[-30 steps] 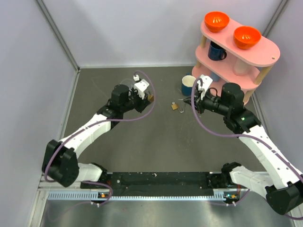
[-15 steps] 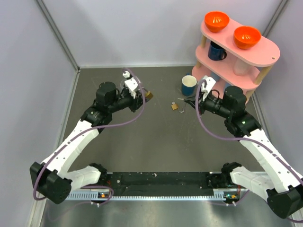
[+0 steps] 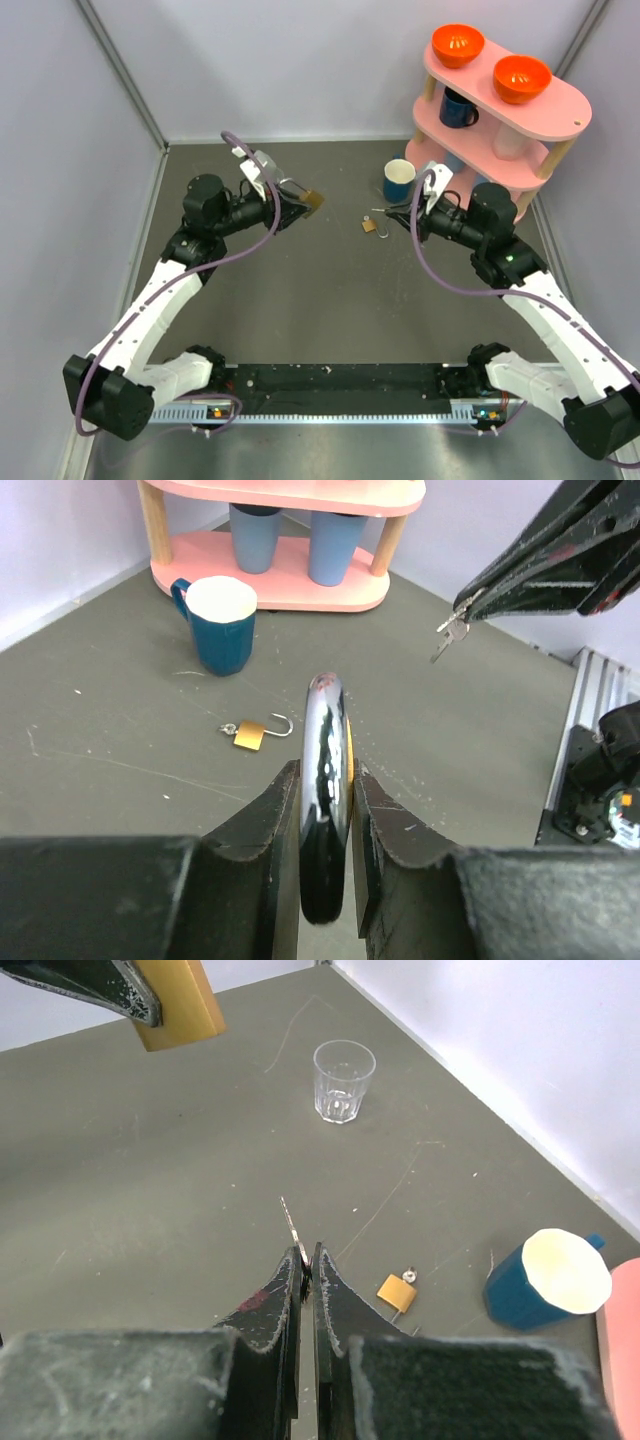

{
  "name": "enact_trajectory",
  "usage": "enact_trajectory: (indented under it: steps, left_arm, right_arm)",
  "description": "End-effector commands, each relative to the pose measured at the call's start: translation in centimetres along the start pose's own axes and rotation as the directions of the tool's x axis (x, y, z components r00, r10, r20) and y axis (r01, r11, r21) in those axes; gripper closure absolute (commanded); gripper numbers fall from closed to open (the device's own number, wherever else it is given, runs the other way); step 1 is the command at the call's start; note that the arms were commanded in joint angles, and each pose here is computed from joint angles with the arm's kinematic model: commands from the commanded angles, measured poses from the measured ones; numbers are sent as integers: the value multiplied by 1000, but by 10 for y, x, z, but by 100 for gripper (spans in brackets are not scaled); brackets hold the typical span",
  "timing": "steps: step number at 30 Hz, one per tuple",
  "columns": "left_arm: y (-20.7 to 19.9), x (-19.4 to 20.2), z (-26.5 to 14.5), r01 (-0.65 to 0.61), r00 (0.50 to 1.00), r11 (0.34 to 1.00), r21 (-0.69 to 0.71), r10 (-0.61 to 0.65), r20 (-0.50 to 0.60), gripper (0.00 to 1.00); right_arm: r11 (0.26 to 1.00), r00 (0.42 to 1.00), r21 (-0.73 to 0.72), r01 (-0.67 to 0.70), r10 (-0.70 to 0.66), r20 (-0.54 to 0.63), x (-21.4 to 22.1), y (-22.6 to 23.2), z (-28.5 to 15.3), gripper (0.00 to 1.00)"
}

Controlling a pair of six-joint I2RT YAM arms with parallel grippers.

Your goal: Unlock with the key

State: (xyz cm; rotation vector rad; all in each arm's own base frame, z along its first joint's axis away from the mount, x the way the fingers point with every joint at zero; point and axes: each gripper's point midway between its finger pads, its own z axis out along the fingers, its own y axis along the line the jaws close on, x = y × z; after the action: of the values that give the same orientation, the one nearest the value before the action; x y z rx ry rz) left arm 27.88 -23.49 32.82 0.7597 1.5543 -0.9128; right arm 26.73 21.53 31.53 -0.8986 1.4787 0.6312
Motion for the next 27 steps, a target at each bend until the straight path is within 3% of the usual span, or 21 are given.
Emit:
enact_trajectory:
  steps: [1, 7, 18, 27]
  left_arm:
    - [-6, -38, -4, 37, 984, 997, 68, -48, 169, 100]
    - [1, -22, -13, 72, 980, 997, 29, -76, 185, 100]
    - [-1, -27, -31, 114, 946, 990, 88, -136, 295, 100]
    - [-1, -19, -33, 136, 940, 985, 104, -161, 299, 100]
  right_arm:
    - [1000, 999, 11, -10, 10, 49, -9, -5, 4, 100]
    - [999, 998, 19, -42, 41, 45, -5, -6, 7, 100]
    - [993, 991, -14, -115, 116, 68, -3, -1, 14, 100]
    - [990, 987, -35, -138, 140, 76, -2, 3, 15, 100]
